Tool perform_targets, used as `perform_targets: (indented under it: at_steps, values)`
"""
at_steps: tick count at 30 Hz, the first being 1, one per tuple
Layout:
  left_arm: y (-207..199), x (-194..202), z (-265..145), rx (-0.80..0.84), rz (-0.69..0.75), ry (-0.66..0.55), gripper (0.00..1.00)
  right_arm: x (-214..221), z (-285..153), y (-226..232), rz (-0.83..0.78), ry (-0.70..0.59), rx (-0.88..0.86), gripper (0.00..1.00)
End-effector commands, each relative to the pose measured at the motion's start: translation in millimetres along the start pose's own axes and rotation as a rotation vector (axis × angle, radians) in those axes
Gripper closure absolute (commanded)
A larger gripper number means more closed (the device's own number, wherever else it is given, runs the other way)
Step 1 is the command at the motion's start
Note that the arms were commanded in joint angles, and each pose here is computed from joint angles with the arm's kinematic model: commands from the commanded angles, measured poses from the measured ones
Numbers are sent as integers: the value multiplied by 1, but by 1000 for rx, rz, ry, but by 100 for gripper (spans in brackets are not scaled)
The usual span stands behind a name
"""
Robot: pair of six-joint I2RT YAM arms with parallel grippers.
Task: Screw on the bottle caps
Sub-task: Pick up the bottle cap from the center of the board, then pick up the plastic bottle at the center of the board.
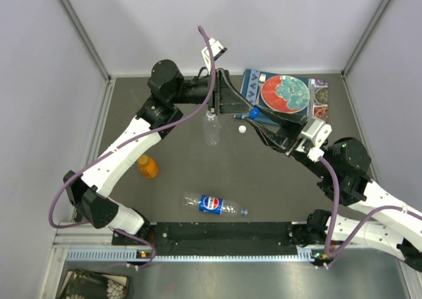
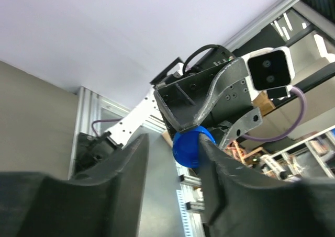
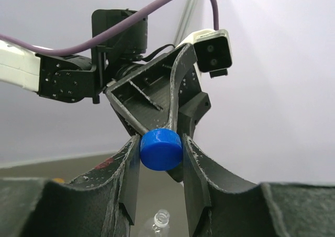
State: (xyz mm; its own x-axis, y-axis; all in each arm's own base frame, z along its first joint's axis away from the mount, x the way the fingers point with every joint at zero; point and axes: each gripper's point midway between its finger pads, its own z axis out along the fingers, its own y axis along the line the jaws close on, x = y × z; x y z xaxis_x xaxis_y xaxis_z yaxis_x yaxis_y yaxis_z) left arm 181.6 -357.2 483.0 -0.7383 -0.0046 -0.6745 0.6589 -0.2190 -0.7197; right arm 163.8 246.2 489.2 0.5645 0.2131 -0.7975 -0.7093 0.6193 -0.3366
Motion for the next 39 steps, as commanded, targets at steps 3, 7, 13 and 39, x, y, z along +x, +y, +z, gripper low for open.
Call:
perform_targets:
  at_steps: [3, 7, 13, 39]
  values:
    - [-2, -4, -18, -29, 132, -31, 29, -32, -6, 6, 58, -37, -51, 76]
    - [25, 17, -40, -87, 153, 15, 25, -51, -22, 7, 94, -45, -79, 76]
    - [78, 90, -82, -232, 460, 276, 25, -65, -45, 5, 167, -9, -102, 76]
    - [234, 316, -188, -433, 936, 1103, 2, -48, -56, 1, 240, 98, -50, 75]
